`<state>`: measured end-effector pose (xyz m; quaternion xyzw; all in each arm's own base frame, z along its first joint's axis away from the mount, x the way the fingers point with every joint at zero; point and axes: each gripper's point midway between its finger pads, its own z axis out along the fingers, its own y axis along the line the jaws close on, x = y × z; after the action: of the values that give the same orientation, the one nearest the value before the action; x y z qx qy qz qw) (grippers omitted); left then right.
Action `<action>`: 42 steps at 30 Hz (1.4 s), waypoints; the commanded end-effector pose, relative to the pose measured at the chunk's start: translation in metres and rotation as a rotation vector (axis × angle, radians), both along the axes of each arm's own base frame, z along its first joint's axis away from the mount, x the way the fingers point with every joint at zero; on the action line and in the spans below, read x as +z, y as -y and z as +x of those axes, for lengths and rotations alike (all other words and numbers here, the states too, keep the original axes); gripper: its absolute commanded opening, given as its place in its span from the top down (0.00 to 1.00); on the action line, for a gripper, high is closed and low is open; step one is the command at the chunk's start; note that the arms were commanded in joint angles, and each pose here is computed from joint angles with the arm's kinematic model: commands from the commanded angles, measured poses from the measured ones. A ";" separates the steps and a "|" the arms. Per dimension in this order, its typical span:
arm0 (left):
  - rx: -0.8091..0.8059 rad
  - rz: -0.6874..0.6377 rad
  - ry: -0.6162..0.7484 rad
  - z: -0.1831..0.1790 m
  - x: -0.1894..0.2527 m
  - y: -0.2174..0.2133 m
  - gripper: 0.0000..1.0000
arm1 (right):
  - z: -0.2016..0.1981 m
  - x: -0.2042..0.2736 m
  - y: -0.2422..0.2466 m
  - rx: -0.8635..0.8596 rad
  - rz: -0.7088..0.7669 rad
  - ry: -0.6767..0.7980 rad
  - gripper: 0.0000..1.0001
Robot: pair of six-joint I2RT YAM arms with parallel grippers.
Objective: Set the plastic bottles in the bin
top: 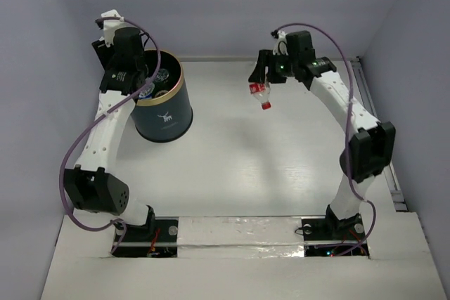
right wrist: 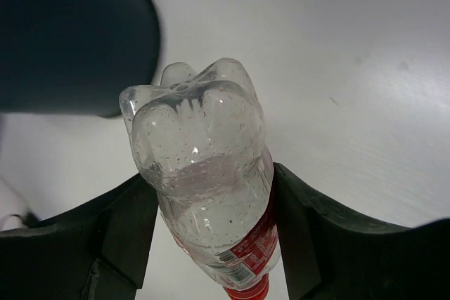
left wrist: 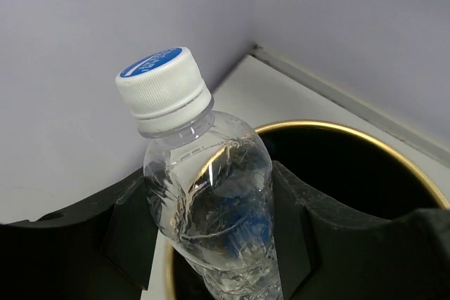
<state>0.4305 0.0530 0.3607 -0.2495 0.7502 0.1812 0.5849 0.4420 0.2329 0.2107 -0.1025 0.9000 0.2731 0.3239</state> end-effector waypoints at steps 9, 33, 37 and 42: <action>-0.046 0.094 0.039 -0.020 0.003 0.004 0.09 | -0.052 0.237 -0.103 0.150 0.668 0.392 0.40; -0.430 -0.417 0.485 -0.100 0.139 0.080 0.01 | -0.009 0.258 -0.284 -0.031 0.995 0.342 0.01; -0.426 -0.415 0.547 -0.113 0.166 0.075 0.01 | -0.014 0.250 -0.284 -0.009 0.932 0.337 0.00; -0.491 -0.440 0.613 -0.120 0.188 0.084 0.01 | -0.033 0.272 -0.261 0.023 0.865 0.432 0.00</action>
<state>0.3225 -0.0247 0.5171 -0.2360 0.6338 -0.1709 0.7166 0.4335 0.5307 0.3982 0.0057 0.6711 0.5903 0.4485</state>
